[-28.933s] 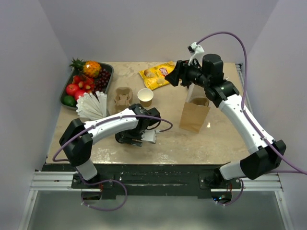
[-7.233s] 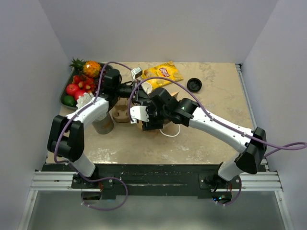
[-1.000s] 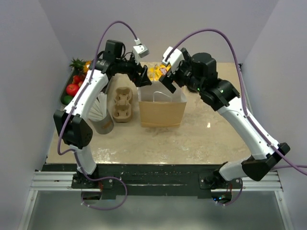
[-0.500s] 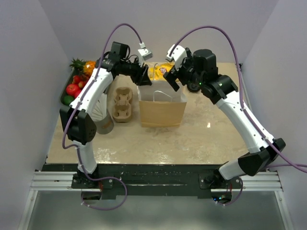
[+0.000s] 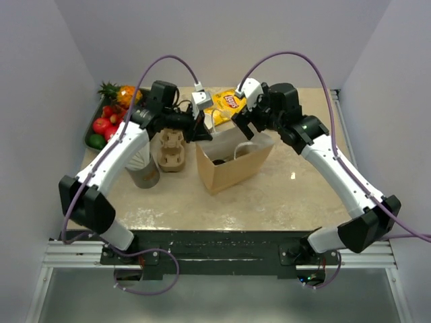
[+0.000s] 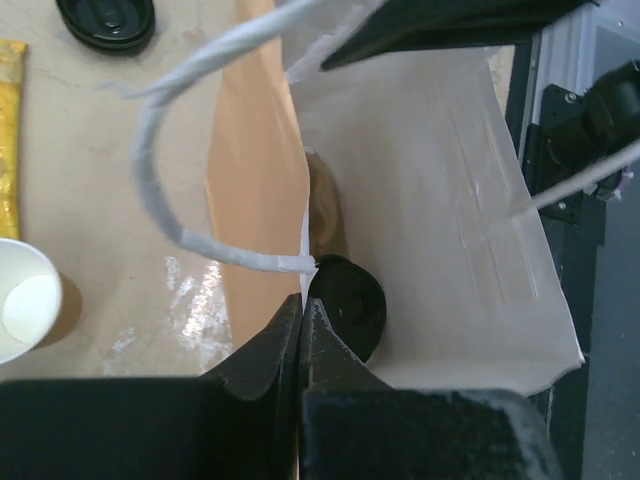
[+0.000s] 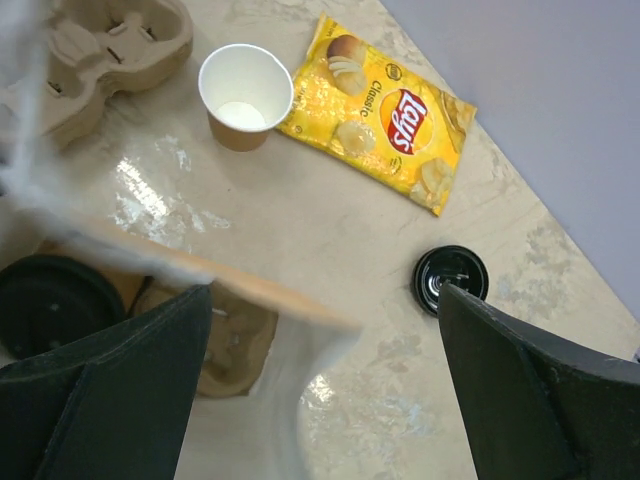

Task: Pack the takeout coffee

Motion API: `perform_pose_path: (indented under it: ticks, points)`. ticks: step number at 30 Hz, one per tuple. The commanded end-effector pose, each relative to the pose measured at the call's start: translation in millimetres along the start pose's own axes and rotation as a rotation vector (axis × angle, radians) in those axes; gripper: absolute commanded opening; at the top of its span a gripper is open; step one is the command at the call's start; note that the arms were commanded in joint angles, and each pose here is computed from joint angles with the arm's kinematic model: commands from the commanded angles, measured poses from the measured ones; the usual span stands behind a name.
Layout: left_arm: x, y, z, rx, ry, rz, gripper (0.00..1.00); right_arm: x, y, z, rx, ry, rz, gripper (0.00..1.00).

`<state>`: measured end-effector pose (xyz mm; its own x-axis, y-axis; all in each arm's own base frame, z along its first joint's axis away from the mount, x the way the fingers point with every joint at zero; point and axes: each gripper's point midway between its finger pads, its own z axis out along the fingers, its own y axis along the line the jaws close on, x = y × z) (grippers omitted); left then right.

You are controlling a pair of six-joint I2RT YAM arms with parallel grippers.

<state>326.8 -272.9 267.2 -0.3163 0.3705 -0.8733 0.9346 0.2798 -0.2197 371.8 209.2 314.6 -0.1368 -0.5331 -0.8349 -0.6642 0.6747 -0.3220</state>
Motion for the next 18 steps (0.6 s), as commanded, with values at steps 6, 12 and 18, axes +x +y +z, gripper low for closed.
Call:
perform_pose_path:
  ticks: [6, 12, 18]
  points:
    - [-20, -57, -16, -0.039, -0.071, 0.254, 0.00, -62, -37, -46, 0.177, -0.277, 0.082, 0.98]
    - [-15, -49, -13, -0.089, -0.030, 0.275, 0.00, -91, -4, -94, -0.003, -0.405, 0.026, 0.98]
    - [-10, -48, -7, -0.077, -0.004, 0.289, 0.00, -63, 11, -113, -0.031, -0.340, 0.057, 0.99]
